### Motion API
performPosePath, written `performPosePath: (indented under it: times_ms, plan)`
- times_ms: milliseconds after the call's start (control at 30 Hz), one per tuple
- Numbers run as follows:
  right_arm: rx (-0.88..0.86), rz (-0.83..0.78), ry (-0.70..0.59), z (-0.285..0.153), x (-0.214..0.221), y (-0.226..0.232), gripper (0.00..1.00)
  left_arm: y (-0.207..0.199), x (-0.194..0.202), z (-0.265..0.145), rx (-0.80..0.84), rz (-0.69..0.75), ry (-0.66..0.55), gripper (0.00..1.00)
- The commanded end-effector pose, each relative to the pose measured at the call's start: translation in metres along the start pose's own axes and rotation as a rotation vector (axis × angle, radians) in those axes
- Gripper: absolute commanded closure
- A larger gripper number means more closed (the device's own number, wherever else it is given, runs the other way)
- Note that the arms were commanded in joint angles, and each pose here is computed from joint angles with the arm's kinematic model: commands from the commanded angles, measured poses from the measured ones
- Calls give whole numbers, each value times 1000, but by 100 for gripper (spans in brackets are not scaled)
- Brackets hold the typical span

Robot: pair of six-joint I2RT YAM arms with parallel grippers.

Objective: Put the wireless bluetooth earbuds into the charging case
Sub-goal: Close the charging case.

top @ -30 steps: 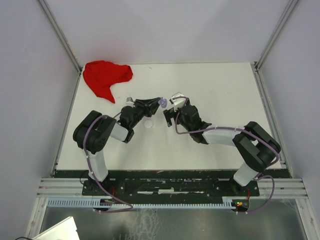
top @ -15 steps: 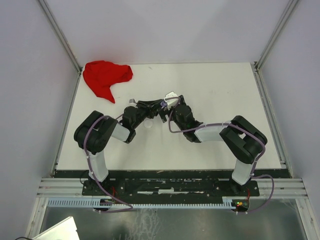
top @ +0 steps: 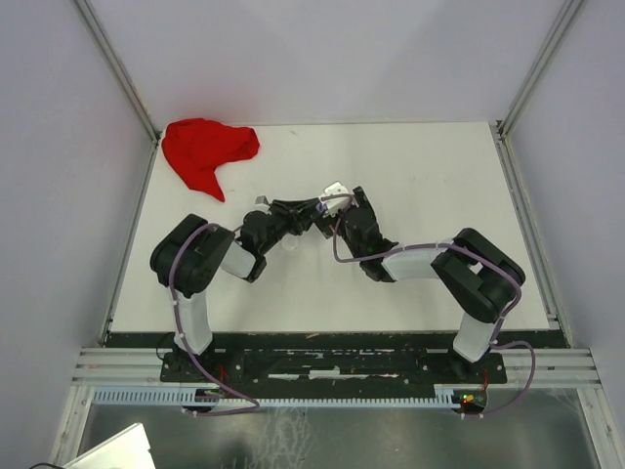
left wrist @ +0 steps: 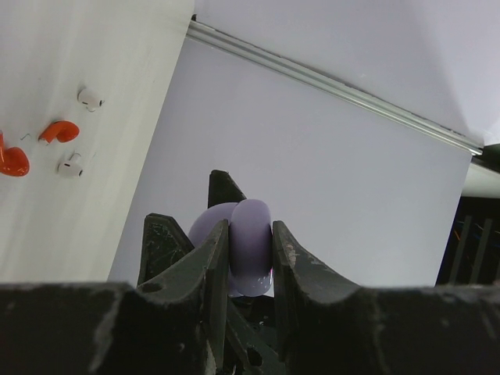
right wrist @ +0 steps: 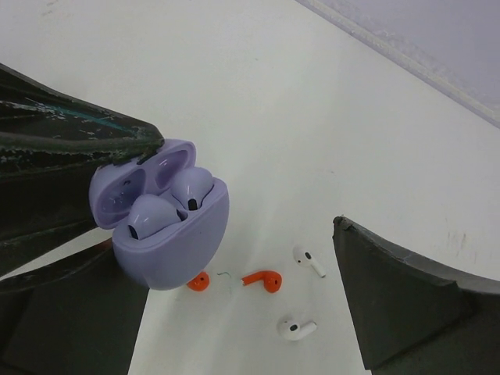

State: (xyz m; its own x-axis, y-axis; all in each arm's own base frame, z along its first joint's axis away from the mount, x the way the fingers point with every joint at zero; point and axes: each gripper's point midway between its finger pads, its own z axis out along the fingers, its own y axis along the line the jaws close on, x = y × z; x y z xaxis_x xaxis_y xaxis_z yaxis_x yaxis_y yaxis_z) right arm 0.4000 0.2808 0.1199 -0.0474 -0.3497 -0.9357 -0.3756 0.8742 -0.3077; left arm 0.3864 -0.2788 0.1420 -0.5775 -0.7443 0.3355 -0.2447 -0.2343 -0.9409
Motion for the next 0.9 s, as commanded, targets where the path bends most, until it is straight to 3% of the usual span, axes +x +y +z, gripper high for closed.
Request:
performPosePath:
  times_ms: [0, 300, 433, 500, 600, 867]
  plan:
    - [88, 2, -63, -9, -27, -25, 0, -4, 3, 0, 31, -16, 24, 97]
    - [111, -19, -39, -14, -24, -32, 0, 1, -3, 2, 23, -4, 17, 97]
    - [223, 44, 45, -21, -19, -52, 0, 2, -12, 9, 15, 47, 13, 97]
    - [263, 92, 132, -22, -17, -61, 0, 4, -18, 17, -10, 109, 17, 97]
    - [191, 143, 254, -19, -17, -58, 1, 7, -30, 31, -63, 244, 18, 97]
    - [35, 265, 314, -26, -18, -43, 0, 23, -63, 63, -258, 533, 2, 97]
